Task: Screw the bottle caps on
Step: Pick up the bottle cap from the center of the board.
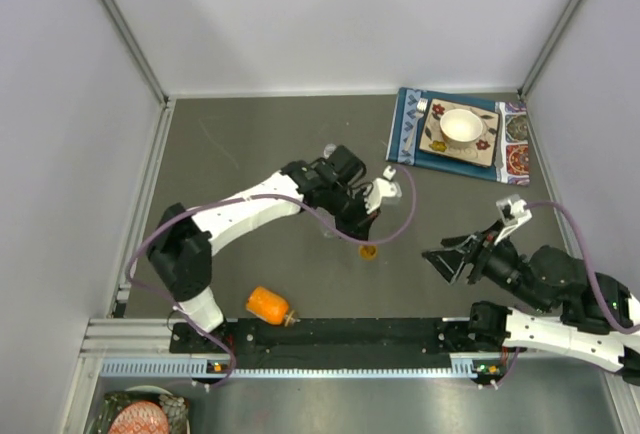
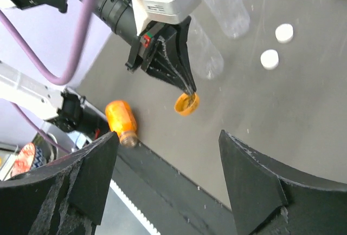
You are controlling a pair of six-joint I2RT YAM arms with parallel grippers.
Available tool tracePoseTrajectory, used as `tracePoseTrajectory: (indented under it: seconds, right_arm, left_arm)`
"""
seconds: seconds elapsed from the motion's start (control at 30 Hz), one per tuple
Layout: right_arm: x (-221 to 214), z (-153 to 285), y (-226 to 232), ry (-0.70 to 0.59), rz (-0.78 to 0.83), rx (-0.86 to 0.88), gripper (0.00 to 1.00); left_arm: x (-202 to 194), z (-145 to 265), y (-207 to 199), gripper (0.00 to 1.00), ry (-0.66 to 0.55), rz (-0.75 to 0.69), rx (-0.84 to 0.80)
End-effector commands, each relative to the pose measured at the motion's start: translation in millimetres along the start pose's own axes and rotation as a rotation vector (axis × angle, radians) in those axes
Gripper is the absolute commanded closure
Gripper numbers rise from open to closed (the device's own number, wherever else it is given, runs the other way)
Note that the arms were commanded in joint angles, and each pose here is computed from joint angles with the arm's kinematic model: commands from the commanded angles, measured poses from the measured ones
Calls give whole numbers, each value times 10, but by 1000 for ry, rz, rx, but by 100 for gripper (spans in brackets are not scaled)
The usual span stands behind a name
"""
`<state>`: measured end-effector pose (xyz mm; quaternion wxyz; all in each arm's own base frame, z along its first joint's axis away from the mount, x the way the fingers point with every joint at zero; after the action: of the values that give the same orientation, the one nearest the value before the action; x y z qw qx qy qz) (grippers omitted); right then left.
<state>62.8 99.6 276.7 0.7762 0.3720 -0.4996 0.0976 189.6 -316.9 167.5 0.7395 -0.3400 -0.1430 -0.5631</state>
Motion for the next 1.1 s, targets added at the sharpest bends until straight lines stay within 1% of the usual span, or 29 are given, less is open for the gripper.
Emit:
tracePoseTrajectory:
  seconds: [0.0,0.03,0.07,0.1,0.13,0.17,0.2,0.23,0.27,0.3,0.33,0.37,0.4,0.43,0.47,0.5,0.53,0.57,0.6,0.63,0.77,0.8,0.9,1.07]
  right_arm:
    - [296,-27,155,-112,133,68,23]
    - [296,-54,192,-113,162,91,22]
    - [263,-106,217,-105,230,114,22]
    - [312,-145,283,-136,249,142,22]
    - [287,-215,297,-137,331,153,22]
    - [281,-247,348,-143,372,191,22]
    - [362,-273,426,-197,388,223,22]
    - [337,-332,423,-214,476,234,22]
    - [349,-353,449,-240,513,255,22]
    - [385,-371,474,-276,539,266,22]
    - [452,-396,502,-338,595,272,22]
    - [473,-414,534,-358,623,285,22]
    - [493,-432,564,-376,650,295,22]
    - [571,-435,611,-420,687,303,22]
    - [566,-501,647,-414,715,302,23]
    - [597,-524,676,-427,734,300,23]
    - [707,-519,734,-476,753,298,24]
    - [696,-597,774,-468,780,297,24]
    - [742,-602,808,-493,786,299,25]
    - [773,-622,834,-511,814,297,25]
    - [949,-663,959,-613,851,286,27]
    - [953,-716,975,-613,868,272,27]
    - [1049,-747,1006,-666,900,233,27]
    - [1131,-767,1125,-688,905,264,28]
  left_arm:
    - [376,518,-357,100,-176,5,-163]
    - [465,615,-400,100,-210,-6,-181]
    - [515,700,-432,100,-236,12,-205]
    - [582,808,-537,100,-272,-3,-265]
    - [679,906,-588,100,-311,-21,-295]
    - [726,996,-610,100,-336,9,-321]
    - [778,1106,-706,100,-369,-3,-397]
    - [831,1196,-743,100,-395,-4,-425]
    - [908,1301,-742,100,-435,21,-449]
    - [945,1417,-795,100,-466,11,-483]
    - [920,1468,-830,100,-471,25,-551]
    - [1062,1648,-820,100,-542,11,-580]
    - [1066,1751,-858,100,-559,20,-612]
    - [1024,1748,-835,100,-558,27,-652]
    - [1027,1857,-844,100,-529,197,-702]
    - [1041,1925,-854,100,-646,6,-683]
    - [1064,2035,-881,100,-676,174,-737]
    - [1054,2082,-882,100,-704,188,-761]
    - [1044,2099,-871,100,-751,121,-775]
    - [1043,2128,-843,100,-754,154,-783]
    - [1019,2162,-802,100,-784,205,-783]
    - [996,2144,-799,100,-783,216,-788]
    - [952,2123,-809,100,-783,231,-788]
    - [909,2063,-793,100,-779,255,-787]
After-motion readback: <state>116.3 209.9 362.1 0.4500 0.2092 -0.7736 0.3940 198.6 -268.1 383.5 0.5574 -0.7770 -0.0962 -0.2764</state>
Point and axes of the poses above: each gripper's point midway between its finger pads, its own z axis back along the fingers, its own y axis along the line the jaws close on, x = y × z, the point moved 6 cm from there along z, back along the fingers, and after that the axes turned 4 degrees about z, right-handed, at the moved point
